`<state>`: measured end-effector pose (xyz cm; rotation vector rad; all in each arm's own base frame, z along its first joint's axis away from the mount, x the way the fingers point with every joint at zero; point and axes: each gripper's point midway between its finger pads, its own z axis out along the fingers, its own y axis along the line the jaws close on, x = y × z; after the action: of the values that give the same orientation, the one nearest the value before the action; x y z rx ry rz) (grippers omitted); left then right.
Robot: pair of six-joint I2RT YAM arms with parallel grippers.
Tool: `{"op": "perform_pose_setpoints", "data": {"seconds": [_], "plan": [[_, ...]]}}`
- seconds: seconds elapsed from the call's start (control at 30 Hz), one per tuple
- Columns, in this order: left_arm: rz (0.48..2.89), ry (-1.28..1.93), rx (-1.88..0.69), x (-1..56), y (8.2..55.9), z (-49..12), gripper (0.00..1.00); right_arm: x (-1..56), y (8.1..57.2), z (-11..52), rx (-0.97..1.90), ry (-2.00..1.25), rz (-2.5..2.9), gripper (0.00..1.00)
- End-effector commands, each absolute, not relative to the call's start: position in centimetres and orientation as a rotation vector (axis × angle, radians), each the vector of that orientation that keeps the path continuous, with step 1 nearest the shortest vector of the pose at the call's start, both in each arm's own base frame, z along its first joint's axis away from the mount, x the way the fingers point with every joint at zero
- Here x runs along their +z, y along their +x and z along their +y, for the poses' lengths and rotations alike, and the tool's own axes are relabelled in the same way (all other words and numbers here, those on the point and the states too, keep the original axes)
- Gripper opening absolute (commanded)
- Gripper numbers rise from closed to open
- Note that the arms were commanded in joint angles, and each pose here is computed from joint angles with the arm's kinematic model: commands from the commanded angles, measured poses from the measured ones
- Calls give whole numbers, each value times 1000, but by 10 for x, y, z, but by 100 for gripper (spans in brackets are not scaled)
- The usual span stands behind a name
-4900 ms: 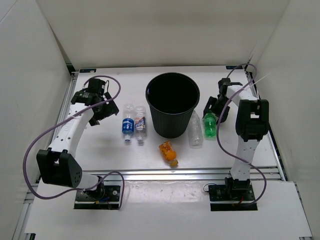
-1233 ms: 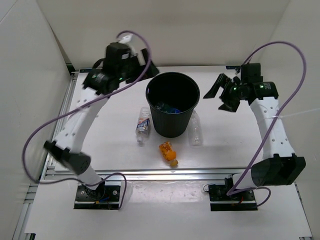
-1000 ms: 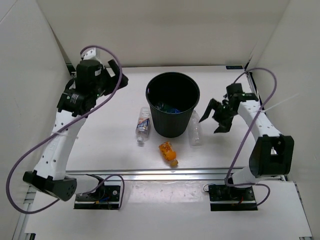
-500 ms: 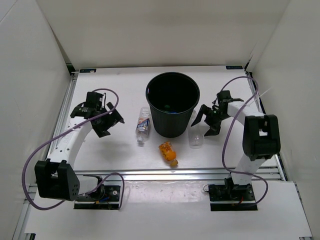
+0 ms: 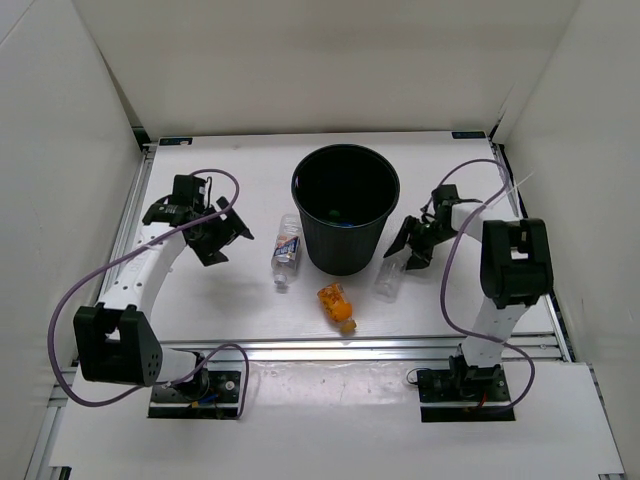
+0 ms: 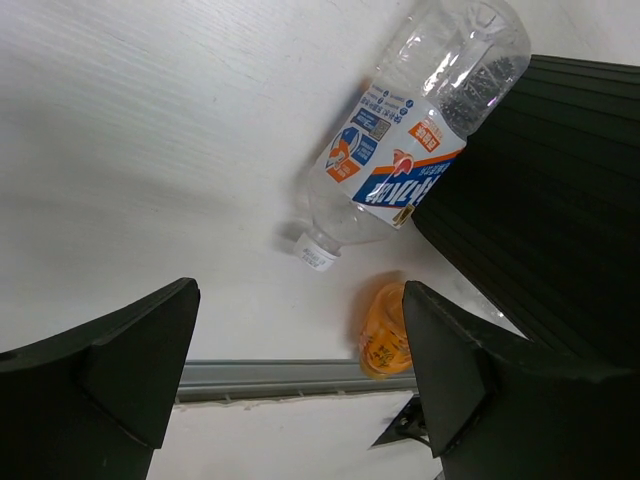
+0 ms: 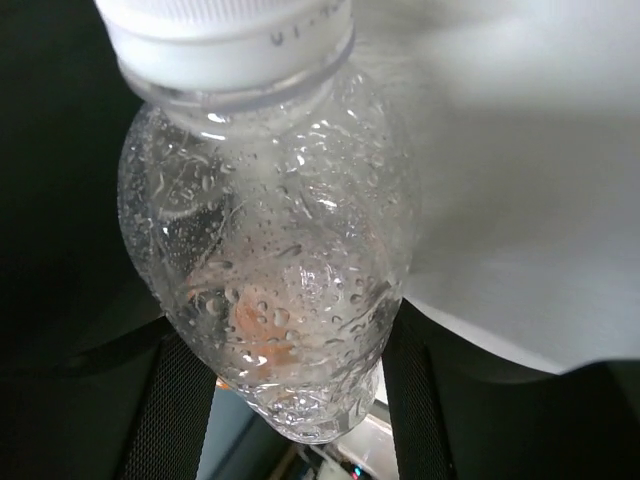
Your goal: Put the plastic bottles in the bin
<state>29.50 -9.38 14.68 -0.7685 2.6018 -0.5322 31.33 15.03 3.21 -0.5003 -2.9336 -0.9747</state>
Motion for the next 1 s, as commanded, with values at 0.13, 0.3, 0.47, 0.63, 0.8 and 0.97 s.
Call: {"op": "perform_pose_setpoints", "data": {"seconds": [0.13, 0.3, 0.47, 0.63, 0.8, 0.97], "plan": [[2541, -794, -515, 159, 298, -79, 93, 92, 318, 81, -664, -810, -3203, 32], [2558, -788, -553, 156, 304, -84, 94, 199, 351, 56, -604, -1058, -3398, 21], [2612, -764, -556, 143, 311, -93, 100, 328, 386, 84, -1101, -975, -3631, 23], [2599, -693, -545, 154, 328, -104, 100, 405, 390, 144, -1605, -514, -3696, 35], [2616, -633, -528, 148, 338, -119, 100, 388, 389, 238, -1622, 148, -3575, 100], [2635, -559, -519, 138, 351, -134, 100, 401, 380, 239, -1428, 170, -3687, 100]]}}
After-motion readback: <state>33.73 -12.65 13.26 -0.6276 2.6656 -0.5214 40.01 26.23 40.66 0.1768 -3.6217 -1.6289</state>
